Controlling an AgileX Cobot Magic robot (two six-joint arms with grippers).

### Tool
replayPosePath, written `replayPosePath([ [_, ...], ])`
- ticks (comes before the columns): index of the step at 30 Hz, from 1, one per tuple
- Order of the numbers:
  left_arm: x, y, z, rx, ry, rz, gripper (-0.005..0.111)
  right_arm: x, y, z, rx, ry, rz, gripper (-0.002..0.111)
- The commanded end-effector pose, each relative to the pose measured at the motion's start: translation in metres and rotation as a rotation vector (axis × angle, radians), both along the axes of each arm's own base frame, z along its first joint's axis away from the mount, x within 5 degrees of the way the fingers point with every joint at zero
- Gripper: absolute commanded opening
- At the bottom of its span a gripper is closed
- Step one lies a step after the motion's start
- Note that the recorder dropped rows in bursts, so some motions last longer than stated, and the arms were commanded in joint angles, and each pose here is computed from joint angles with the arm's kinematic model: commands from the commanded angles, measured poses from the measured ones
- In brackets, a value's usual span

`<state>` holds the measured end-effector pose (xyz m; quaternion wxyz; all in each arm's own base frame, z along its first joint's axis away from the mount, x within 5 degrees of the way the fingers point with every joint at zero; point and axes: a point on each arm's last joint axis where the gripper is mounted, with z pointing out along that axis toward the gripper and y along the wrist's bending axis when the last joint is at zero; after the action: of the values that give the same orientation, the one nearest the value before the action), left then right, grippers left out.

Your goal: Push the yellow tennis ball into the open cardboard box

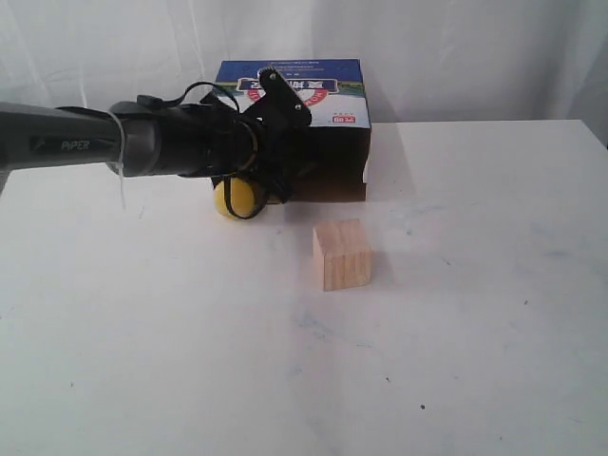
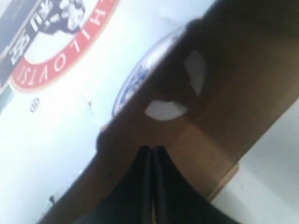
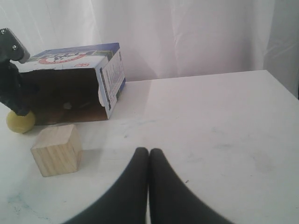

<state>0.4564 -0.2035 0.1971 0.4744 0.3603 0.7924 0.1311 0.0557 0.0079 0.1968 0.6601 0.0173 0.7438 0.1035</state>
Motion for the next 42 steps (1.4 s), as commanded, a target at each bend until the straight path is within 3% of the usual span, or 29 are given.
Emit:
replayPosePath([
  [1, -0.013, -0.007, 0.032, 0.013, -0.056, 0.012, 0.0, 0.0, 0.0, -0.001, -0.004, -0.01, -0.001, 0.0],
  [5, -0.044, 0.014, 0.029, 0.101, 0.009, 0.086, 0.0, 0.0, 0.0, -0.001, -0.004, -0.01, -0.001, 0.0],
  [9, -0.08, 0.056, 0.023, 0.189, 0.08, 0.158, 0.0, 0.0, 0.0, -0.001, -0.004, -0.01, -0.001, 0.0],
  [13, -0.073, 0.099, 0.015, 0.198, 0.091, 0.24, 0.0, 0.0, 0.0, -0.001, -0.004, -0.01, -0.001, 0.0],
  [20, -0.053, 0.131, -0.011, 0.129, 0.116, 0.249, 0.0, 0.0, 0.0, -0.001, -0.004, -0.01, -0.001, 0.0],
  [26, -0.047, 0.125, -0.045, 0.093, 0.194, 0.199, 0.0, 0.0, 0.0, -0.001, -0.004, -0.01, -0.001, 0.0],
  [42, -0.05, 0.092, -0.043, 0.039, 0.185, 0.137, 0.0, 0.0, 0.0, -0.001, -0.004, -0.01, -0.001, 0.0],
])
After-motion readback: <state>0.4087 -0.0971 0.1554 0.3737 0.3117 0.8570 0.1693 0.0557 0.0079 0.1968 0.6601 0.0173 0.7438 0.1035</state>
